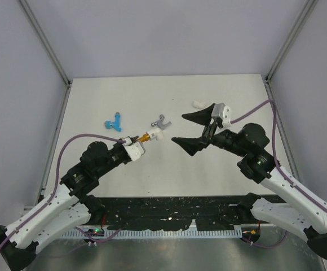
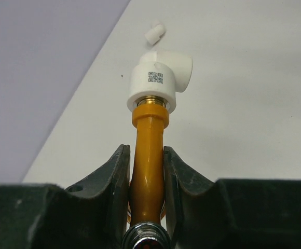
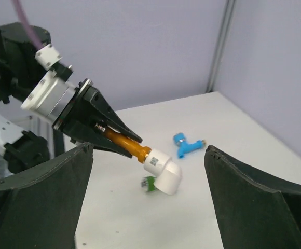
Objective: Install the water faucets
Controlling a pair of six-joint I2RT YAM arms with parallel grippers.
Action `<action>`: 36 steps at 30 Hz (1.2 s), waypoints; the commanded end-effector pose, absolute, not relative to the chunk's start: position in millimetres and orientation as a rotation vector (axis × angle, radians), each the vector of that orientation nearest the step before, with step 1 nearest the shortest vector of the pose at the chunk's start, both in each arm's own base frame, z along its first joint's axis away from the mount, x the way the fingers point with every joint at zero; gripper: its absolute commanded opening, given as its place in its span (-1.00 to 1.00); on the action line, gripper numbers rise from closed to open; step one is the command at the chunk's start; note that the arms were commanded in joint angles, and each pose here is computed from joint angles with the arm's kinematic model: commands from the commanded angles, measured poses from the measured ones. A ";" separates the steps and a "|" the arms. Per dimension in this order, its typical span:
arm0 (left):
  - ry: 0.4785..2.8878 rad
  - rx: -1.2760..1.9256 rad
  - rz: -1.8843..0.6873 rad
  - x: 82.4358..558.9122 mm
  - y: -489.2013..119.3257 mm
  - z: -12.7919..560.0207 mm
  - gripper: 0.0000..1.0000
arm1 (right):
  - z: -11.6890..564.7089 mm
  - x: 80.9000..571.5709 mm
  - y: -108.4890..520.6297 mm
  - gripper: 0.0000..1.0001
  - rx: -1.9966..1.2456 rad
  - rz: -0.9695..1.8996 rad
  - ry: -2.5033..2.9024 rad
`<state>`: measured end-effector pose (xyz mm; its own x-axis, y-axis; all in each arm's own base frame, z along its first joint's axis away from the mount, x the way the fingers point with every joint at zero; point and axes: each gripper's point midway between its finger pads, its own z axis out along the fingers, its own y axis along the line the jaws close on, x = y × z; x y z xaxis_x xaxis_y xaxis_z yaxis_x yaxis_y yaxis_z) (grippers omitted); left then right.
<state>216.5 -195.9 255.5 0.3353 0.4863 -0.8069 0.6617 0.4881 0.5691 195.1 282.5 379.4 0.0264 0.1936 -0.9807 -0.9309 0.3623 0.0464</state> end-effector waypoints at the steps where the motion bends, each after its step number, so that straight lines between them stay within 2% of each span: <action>1: 1.268 0.996 -0.450 212.2 -209.3 312.8 -1.00 | 367.4 205.3 264.1 0.83 -0.959 0.683 1.052; 9: 1.329 1.132 -0.944 184.5 -246.5 319.5 -1.00 | 340.4 196.6 272.0 0.84 -1.214 0.534 0.865; 18: 1.579 1.080 -1.419 174.5 -256.2 335.7 -1.00 | 342.4 179.3 269.1 0.79 -1.335 0.447 0.687; 28: 1.677 1.063 -1.632 155.2 -255.4 346.9 -1.00 | 344.7 170.1 277.3 0.62 -1.405 0.476 0.614; 36: 1.740 1.039 -1.687 147.8 -253.6 346.7 -1.00 | 357.9 158.5 288.1 0.55 -1.389 0.548 0.528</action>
